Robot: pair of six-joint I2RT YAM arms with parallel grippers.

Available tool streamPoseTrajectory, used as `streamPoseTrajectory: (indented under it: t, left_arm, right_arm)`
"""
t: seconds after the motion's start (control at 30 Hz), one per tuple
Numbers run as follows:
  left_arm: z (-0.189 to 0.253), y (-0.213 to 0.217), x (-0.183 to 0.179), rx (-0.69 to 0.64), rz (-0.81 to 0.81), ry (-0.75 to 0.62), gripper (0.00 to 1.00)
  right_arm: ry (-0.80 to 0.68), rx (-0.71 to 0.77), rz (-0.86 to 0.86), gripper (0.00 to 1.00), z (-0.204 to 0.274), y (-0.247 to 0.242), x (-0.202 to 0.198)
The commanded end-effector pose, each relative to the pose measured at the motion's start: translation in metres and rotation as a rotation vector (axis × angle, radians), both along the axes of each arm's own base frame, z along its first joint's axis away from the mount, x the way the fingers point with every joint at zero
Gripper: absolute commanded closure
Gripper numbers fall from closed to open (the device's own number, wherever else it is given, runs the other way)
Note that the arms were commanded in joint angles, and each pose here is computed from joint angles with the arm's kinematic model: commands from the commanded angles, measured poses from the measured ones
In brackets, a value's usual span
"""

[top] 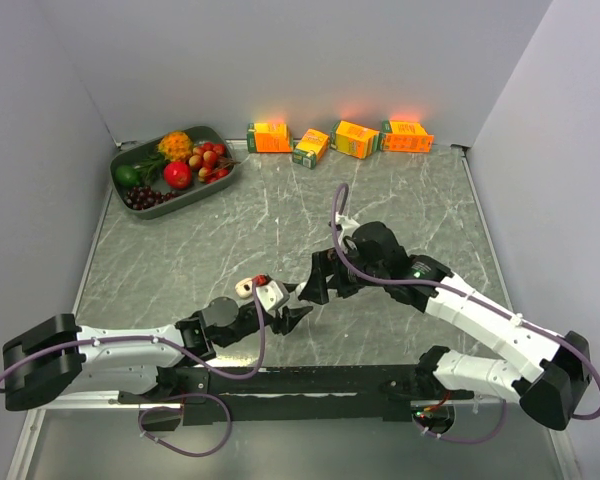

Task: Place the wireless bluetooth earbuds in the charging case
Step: Pick up the charging case at the center of the board.

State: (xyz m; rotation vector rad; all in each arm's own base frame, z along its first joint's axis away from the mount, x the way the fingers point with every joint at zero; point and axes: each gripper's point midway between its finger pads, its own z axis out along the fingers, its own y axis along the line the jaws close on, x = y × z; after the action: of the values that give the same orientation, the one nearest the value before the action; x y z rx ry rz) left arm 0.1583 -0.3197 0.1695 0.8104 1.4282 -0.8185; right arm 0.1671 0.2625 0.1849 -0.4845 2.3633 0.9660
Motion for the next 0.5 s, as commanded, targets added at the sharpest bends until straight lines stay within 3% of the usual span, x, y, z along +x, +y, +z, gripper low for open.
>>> streamPoseTrajectory:
  t: [0.0, 0.47]
  left_arm:
    - [0.027, -0.007, -0.004, -0.06, -0.021, -0.038, 0.99]
    - [0.031, -0.004, -0.009, -0.074, -0.02, -0.047, 0.99]
  right_arm:
    - [-0.047, 0.069, 0.018, 0.03, 0.026, 0.017, 0.009]
    - [-0.041, 0.025, -0.019, 0.04, 0.013, 0.011, 0.013]
